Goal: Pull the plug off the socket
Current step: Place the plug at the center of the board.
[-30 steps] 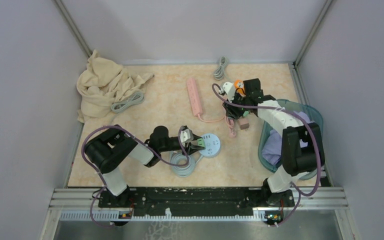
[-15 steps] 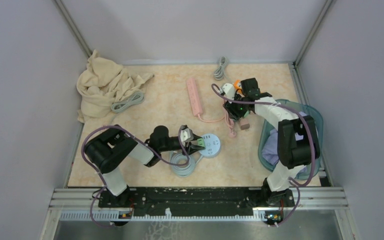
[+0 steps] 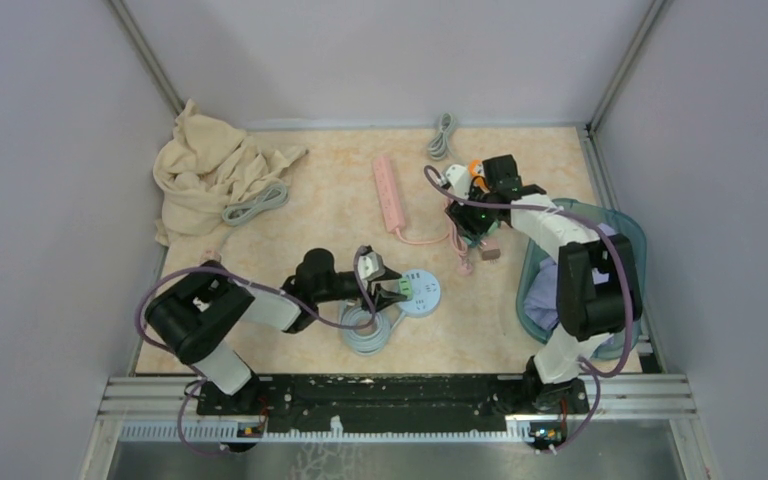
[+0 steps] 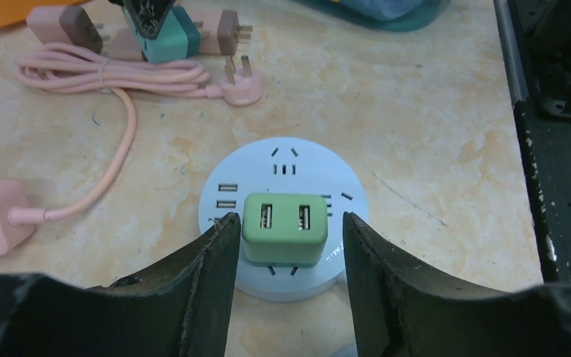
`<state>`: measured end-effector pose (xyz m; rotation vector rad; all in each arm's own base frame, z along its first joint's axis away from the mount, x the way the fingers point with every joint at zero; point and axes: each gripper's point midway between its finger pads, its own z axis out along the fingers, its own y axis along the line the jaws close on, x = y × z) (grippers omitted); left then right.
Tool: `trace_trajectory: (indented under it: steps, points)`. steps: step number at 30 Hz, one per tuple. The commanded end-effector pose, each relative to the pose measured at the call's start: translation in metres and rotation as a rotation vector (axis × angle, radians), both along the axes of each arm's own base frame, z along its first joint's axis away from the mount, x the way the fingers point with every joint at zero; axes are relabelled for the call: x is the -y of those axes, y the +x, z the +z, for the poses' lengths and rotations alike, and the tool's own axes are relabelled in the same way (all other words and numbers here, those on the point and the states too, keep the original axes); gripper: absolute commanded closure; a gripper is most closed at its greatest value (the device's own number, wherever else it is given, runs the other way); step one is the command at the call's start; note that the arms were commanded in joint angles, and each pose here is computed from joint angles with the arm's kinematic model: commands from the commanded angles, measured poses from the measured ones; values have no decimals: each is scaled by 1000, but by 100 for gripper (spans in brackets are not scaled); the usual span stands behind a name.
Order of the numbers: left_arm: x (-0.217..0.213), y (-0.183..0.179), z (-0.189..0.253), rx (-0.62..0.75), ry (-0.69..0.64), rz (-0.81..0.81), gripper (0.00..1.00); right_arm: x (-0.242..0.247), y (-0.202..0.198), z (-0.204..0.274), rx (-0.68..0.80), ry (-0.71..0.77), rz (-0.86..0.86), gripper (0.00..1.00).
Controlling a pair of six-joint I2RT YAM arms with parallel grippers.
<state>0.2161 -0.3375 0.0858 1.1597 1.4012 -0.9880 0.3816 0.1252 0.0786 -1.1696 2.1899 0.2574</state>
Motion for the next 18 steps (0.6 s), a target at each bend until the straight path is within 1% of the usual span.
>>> trace_trajectory:
  steps: [1, 4, 8, 13, 18]
  points:
    - [-3, -5, 20, 5, -25, -3, 41, -10, 15, 51, 127, 81, 13, 47]
    - [-5, -6, 32, 27, -41, 3, 40, -17, 10, 62, 148, 120, 39, 47]
    - [-12, -8, 43, 41, -54, 22, 40, -36, -8, 83, 192, 223, 160, 47]
    - [-23, -14, 58, 65, -79, 54, 40, -64, -45, 104, 268, 368, 391, 47]
    - [-34, -22, 65, 73, -98, 71, 39, -84, -95, 106, 334, 489, 696, 46]
